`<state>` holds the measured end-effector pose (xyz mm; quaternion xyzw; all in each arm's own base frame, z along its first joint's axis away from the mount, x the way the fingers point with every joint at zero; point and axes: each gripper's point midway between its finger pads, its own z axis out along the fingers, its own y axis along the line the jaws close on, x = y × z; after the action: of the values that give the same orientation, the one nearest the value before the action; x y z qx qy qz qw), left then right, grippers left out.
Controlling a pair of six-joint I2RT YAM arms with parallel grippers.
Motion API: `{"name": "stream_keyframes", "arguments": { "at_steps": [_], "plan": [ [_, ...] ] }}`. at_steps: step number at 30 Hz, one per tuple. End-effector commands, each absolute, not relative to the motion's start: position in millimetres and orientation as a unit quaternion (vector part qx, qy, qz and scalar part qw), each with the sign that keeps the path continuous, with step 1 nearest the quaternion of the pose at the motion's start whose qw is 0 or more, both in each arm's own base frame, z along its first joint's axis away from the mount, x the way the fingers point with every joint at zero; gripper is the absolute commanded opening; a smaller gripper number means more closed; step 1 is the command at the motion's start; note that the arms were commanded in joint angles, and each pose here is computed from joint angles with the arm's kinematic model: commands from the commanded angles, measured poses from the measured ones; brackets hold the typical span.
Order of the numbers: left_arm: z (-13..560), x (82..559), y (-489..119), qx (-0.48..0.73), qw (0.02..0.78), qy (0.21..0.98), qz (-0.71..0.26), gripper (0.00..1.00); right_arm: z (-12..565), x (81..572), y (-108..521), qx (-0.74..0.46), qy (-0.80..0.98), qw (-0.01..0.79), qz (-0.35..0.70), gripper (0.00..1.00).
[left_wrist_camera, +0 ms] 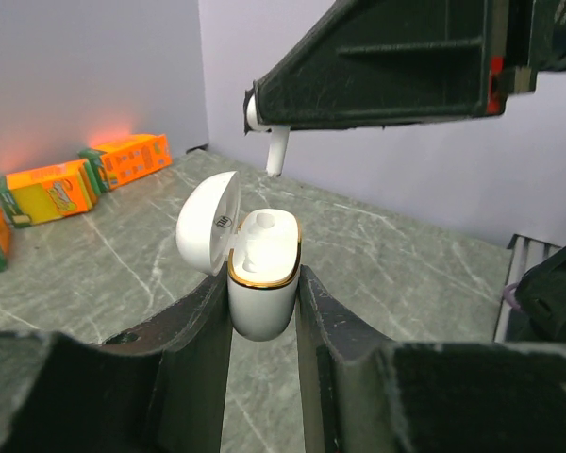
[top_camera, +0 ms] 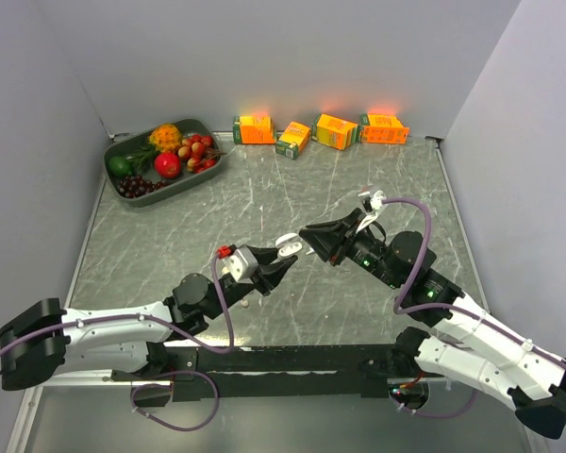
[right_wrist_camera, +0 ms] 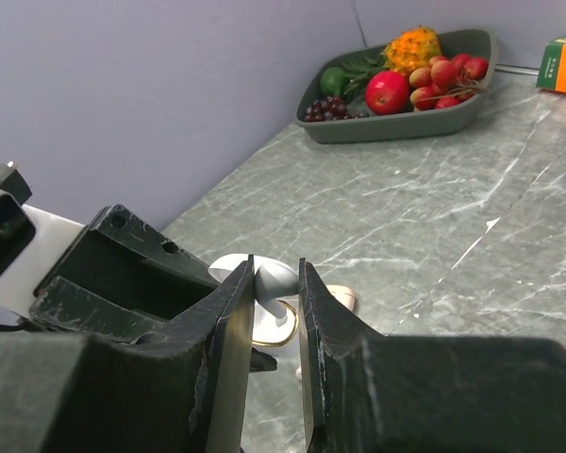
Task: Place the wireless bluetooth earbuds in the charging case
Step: Place the earbud in the charging case.
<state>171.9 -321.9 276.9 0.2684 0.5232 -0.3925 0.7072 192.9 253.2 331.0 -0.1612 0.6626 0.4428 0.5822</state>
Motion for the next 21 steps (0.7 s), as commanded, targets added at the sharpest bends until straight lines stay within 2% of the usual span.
{"name": "stream_keyframes", "arguments": {
  "at_steps": [1,21],
  "plan": [
    [302.5,170.7,-329.3,0.228,0.698,0.521,-0.436,0.01,342.4,197.2,251.6,-0.149,0.643,0.607,0.443,0.0],
    [298.8,174.6,-336.4,0.219,0.68,0.545,-0.44,0.01,333.3,194.9,253.6,-0.162,0.646,0.61,0.431,0.0]
  ]
}}
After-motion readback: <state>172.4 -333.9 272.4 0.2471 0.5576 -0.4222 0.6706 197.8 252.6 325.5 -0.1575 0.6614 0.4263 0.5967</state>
